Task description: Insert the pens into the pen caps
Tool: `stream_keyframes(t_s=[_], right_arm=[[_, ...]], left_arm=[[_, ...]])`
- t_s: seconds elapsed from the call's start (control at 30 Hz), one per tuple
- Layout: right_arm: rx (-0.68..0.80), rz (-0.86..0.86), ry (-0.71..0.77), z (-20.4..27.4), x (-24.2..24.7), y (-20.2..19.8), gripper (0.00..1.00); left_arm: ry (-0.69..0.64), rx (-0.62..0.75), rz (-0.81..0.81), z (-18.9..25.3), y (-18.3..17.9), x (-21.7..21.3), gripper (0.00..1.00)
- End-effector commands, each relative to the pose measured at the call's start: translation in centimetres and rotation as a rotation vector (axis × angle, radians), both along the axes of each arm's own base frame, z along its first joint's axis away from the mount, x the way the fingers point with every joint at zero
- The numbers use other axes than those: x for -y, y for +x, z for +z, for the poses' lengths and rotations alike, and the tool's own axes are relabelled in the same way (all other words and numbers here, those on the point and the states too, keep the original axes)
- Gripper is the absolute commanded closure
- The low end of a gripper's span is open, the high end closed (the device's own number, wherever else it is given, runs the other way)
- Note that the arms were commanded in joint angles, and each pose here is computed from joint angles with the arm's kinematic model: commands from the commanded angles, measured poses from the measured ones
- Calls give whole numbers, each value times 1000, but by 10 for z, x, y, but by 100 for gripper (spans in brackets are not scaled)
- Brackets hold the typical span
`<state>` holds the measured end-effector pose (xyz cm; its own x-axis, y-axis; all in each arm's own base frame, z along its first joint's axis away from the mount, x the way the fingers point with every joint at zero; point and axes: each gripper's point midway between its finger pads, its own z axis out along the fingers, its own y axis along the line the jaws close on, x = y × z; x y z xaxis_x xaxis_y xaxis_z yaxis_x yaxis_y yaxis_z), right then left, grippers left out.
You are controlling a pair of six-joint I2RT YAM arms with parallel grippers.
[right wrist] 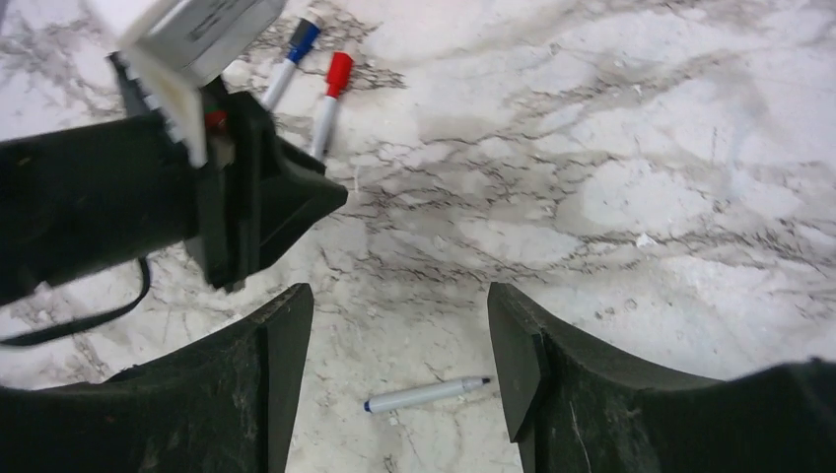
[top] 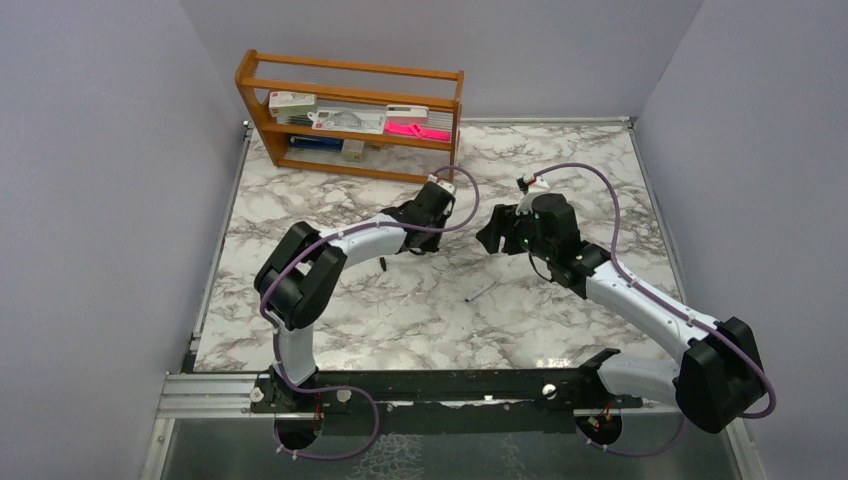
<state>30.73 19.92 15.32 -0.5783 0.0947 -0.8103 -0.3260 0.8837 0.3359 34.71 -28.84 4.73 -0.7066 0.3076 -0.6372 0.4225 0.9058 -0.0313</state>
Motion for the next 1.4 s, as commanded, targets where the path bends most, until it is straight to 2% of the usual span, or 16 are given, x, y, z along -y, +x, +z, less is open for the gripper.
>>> stream_keyframes(t_s=[0.0, 0.27, 0.47, 0.73, 0.93, 1.13, 1.37], right_arm=[[-41, -168, -49, 1, 31, 11, 33], [-7, -317, -133, 11, 83, 26, 32], [56, -404, -166, 27, 103, 27, 32], [57, -392, -159, 25, 101, 27, 32], [69, -370, -148, 28, 97, 27, 32], [62, -355, -147, 24, 95, 27, 32], [70, -350, -141, 26, 94, 27, 32]], left_arm=[[-102, 105, -185, 37, -20, 51, 72], [-247, 44, -353, 33, -77, 102, 72], [-248, 37, -427, 27, -100, 111, 69], [-180, 1, -521, 5, -129, 114, 64], [-128, -6, -500, -10, -133, 104, 55], [-129, 12, -500, -5, -132, 107, 47], [-54, 0, -504, -18, -134, 104, 24]])
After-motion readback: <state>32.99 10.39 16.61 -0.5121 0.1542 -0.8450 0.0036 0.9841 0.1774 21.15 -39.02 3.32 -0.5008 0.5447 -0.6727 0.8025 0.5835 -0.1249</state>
